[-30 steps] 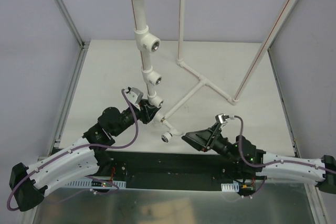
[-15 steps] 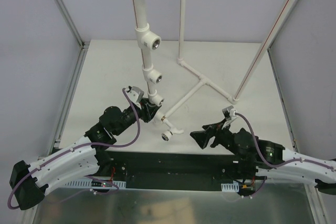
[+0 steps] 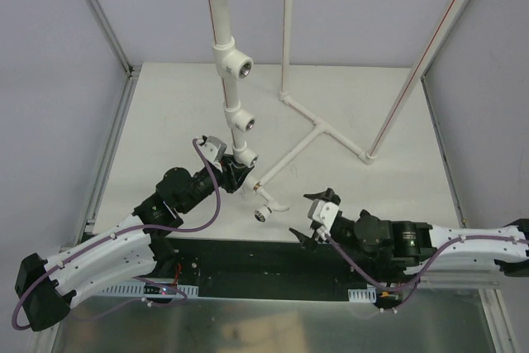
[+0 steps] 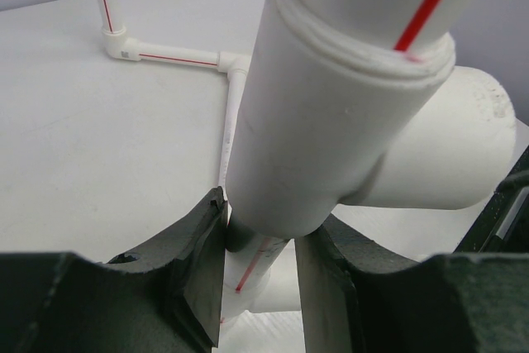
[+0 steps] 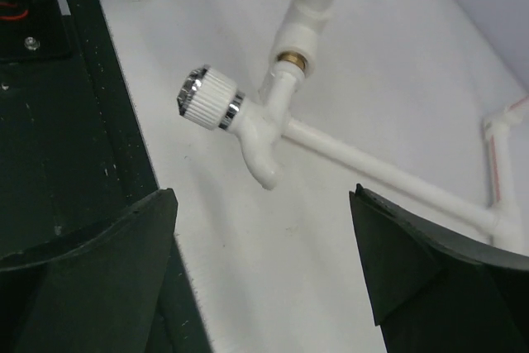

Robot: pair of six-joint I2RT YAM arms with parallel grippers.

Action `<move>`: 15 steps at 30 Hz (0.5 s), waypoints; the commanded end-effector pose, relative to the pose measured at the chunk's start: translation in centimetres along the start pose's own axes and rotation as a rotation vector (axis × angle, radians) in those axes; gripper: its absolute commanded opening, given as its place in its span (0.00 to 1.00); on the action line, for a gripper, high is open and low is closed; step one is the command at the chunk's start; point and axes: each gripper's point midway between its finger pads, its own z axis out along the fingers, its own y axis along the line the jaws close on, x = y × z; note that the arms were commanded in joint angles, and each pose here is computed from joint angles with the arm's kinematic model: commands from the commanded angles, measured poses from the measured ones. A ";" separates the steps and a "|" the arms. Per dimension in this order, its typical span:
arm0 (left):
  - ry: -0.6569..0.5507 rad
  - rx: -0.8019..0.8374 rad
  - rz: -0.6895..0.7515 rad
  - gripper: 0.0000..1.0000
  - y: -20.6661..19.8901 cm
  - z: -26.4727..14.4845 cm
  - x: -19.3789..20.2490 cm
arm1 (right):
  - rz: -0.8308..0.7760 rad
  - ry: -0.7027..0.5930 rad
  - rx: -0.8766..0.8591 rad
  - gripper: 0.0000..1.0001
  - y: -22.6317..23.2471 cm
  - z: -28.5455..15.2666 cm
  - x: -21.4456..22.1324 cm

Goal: Install the water faucets
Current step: Install the water faucet onto the adaptor.

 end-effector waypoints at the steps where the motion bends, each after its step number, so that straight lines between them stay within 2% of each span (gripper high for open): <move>1: 0.029 -0.058 -0.039 0.00 1.0 0.1 0.1 | -0.369 -0.139 0.003 0.94 0.9 1.0 -2.3; 5: 0.026 -0.064 -0.043 0.00 1.2 0.1 -0.2 | -0.450 -0.219 0.036 0.94 1.3 1.5 -3.1; 12: 0.020 -0.061 -0.045 0.00 1.3 0.1 -0.2 | -0.653 -0.230 0.089 0.94 1.8 3.3 -2.7; 15: 0.017 -0.057 -0.048 0.00 1.2 0.1 -0.2 | -0.689 -0.236 0.098 0.93 2.1 3.9 -2.3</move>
